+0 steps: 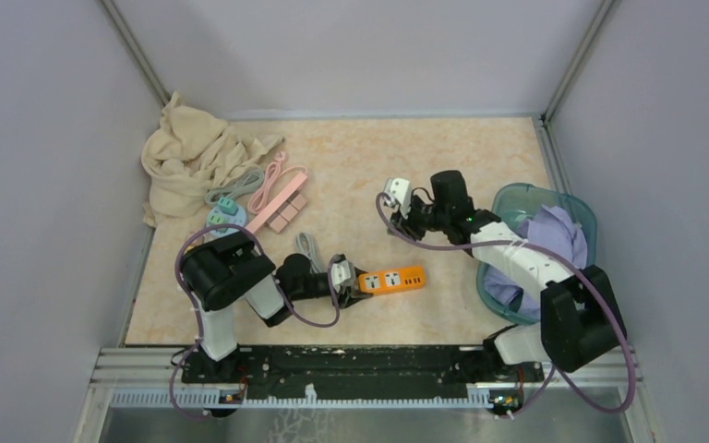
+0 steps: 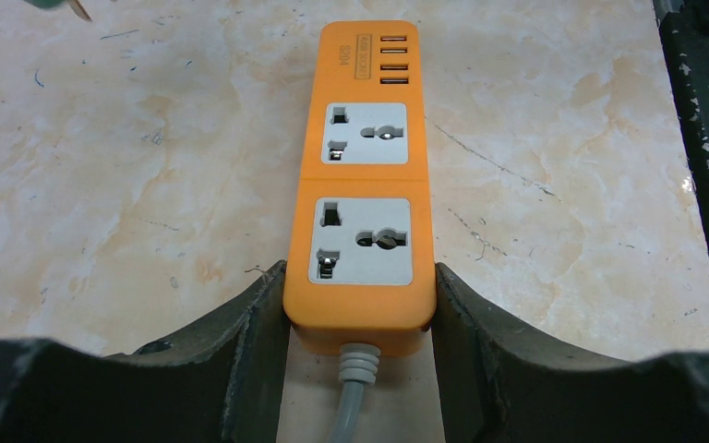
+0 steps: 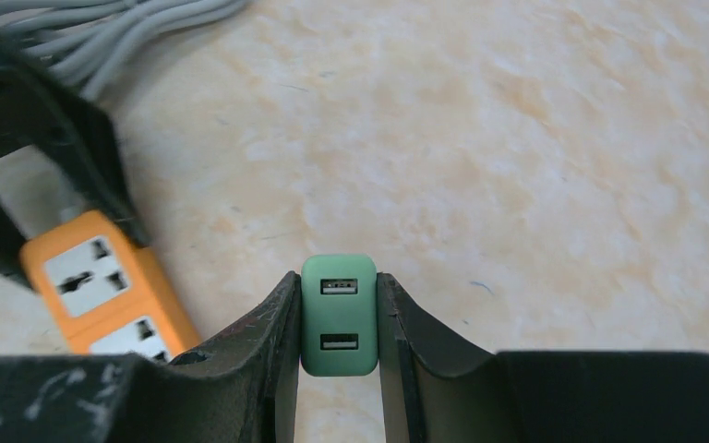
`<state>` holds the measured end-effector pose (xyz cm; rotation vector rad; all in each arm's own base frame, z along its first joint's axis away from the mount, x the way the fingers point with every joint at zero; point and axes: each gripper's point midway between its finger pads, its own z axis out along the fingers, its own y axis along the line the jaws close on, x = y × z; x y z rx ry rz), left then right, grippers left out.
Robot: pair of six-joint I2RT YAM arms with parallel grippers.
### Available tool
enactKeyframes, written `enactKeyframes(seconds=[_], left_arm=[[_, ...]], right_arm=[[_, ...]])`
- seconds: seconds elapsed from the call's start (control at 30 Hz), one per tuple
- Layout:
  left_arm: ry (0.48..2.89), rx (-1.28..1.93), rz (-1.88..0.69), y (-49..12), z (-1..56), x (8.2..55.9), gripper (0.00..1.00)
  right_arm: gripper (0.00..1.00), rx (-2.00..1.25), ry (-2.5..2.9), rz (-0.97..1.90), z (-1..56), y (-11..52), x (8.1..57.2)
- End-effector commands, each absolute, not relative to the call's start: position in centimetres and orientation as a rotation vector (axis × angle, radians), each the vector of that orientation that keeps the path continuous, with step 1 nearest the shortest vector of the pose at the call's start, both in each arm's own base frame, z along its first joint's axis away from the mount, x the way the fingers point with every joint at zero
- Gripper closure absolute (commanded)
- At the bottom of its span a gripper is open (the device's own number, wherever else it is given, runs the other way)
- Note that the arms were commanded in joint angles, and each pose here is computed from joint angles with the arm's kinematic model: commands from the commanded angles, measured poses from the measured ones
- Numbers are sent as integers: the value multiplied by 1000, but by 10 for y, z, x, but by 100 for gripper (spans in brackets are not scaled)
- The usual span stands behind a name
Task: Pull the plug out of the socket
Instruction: Remove the plug from the socket, then place the plug at the center of the board.
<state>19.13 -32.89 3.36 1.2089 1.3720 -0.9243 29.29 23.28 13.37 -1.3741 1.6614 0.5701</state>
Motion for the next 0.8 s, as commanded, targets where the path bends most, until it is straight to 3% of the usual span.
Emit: enactKeyframes(seconds=[0.0,0.77], left_arm=[[1349,1198,-929,-328,38,192,97],[1346,1193,-934,-327,38,191,97]], right_arm=[[100,-1074,1731,399,155,208,346],[100,-398,2083,-201,95,102,434]])
